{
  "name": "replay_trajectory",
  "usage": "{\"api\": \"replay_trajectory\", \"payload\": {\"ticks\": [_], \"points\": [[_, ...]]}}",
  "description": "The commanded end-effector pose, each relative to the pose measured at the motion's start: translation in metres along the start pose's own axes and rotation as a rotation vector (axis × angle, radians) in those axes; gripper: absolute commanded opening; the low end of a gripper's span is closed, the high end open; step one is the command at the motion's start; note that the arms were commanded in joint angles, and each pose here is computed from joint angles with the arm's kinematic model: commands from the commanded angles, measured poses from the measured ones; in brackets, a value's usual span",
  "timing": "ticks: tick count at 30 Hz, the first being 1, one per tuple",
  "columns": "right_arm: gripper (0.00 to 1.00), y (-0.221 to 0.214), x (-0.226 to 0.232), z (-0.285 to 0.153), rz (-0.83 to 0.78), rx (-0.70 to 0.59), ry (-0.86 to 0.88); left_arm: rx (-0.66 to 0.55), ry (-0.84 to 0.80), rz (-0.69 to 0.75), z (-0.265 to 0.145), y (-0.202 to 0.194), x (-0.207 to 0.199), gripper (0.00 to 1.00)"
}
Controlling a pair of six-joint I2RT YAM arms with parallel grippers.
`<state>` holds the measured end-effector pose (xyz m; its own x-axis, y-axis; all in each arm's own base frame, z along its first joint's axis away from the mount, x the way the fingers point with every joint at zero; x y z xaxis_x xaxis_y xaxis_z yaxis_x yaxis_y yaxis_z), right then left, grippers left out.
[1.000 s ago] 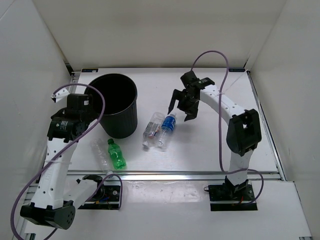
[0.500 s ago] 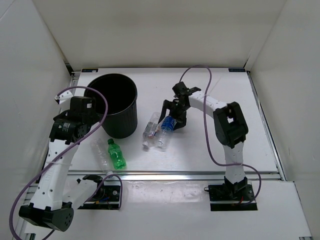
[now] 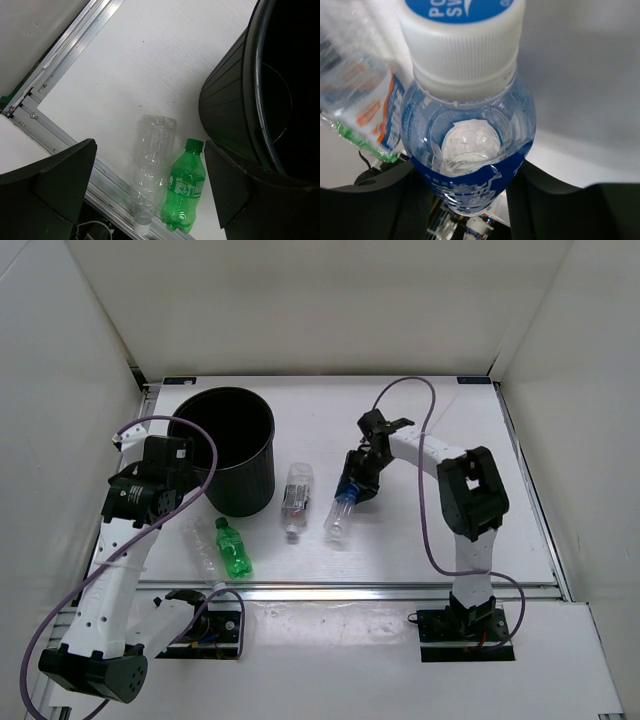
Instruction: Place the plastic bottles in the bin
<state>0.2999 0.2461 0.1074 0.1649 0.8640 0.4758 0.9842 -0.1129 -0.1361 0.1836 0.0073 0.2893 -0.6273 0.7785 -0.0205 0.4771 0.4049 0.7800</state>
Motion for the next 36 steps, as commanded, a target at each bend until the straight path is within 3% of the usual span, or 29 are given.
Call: {"api": "replay_trajectory", "payload": {"ticks": [1,6,9,13,19,22,23,24,26,28,32,33,36], "points": [[0.4,-0.01,0.034,-0.08,-0.12,-0.181,0.055,-0.017,0.013,-0.01,-0.002,0.0,0.004,1.0],[0.4,-0.014,0.141,-0.205,-0.376,-0.528,0.28,-0.034,0.024,-0.015,-0.003,0.002,0.007,1.0],[0.46,-0.021,0.192,-0.24,-0.535,-0.679,0.392,-0.02,0.035,-0.011,-0.001,-0.005,0.009,1.0],[0.48,-0.011,0.239,-0.247,-0.676,-0.787,0.556,-0.015,0.04,-0.016,0.0,-0.007,0.009,1.0],[0.54,-0.031,0.299,-0.222,-0.842,-0.821,0.731,-0.005,0.004,-0.018,0.0,-0.005,0.003,1.0],[0.67,-0.042,0.322,-0.212,-0.892,-0.901,0.767,0.001,0.0,0.004,0.001,-0.006,0.0,1.0],[0.75,-0.04,0.322,-0.209,-0.899,-0.898,0.755,0.001,0.0,0.004,0.001,-0.006,0.0,1.0],[1.0,-0.043,0.322,-0.206,-0.894,-0.888,0.743,0.001,0.0,0.004,0.001,-0.006,0.0,1.0],[1.0,-0.041,0.31,-0.2,-0.886,-0.88,0.663,0.007,0.005,0.009,0.003,-0.008,0.001,1.0],[1.0,-0.049,0.299,-0.224,-0.881,-0.944,0.607,0.007,0.005,0.009,0.003,-0.008,0.001,1.0],[1.0,-0.016,0.234,-0.254,-0.608,-1.004,0.464,-0.006,0.007,0.003,0.001,-0.009,0.005,1.0],[1.0,-0.018,0.217,-0.267,-0.557,-0.998,0.478,-0.012,0.017,0.004,0.003,-0.01,0.005,1.0],[1.0,0.005,0.153,-0.237,-0.393,-0.832,0.426,-0.013,0.028,0.008,0.005,-0.013,0.008,1.0]]}}
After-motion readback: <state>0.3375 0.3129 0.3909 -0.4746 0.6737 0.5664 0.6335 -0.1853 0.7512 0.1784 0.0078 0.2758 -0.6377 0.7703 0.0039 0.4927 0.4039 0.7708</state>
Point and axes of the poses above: each gripper's point midway between its finger pads, its own z axis out along the fingers, its own x axis along the line the jaws close on, y = z × x, the point moved 7 cm from there along -z, back along the fingers, and after that the axes turned 1 degree about -z, right-handed, at the moved point
